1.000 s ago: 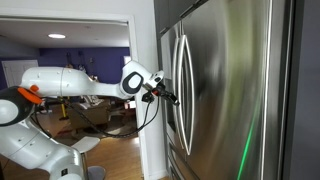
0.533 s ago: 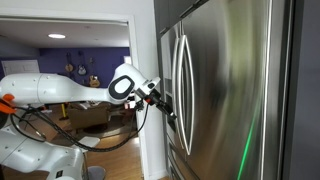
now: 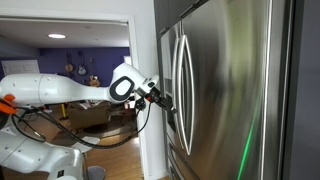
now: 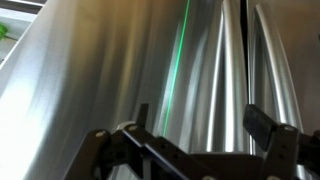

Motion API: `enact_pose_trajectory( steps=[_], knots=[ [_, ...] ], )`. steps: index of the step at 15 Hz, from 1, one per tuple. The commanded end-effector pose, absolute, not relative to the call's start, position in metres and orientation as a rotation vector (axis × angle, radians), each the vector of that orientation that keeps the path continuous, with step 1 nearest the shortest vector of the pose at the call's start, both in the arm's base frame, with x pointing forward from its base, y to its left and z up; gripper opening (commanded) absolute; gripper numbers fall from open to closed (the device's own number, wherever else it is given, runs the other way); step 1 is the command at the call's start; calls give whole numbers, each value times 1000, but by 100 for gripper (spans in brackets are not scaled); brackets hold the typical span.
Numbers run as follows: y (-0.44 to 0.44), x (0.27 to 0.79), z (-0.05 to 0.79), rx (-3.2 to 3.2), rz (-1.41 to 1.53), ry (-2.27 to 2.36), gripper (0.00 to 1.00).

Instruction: Open the fridge door on the right

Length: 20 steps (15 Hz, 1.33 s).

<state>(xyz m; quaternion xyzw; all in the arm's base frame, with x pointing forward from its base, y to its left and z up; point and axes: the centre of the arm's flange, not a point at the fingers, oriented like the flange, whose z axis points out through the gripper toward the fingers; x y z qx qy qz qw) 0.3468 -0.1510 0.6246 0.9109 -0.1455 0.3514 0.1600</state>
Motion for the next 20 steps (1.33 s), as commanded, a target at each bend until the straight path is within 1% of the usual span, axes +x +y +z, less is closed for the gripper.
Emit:
enact_pose_trajectory(
  steps=[1,13,19,20],
  knots=[
    [-161,367,624,2673,1084,-302,100],
    [-156,435,635,2620,1134,-133,100],
    [-149,450,628,2550,1186,-119,100],
    [-150,450,626,2542,1191,-121,86]
  ],
)
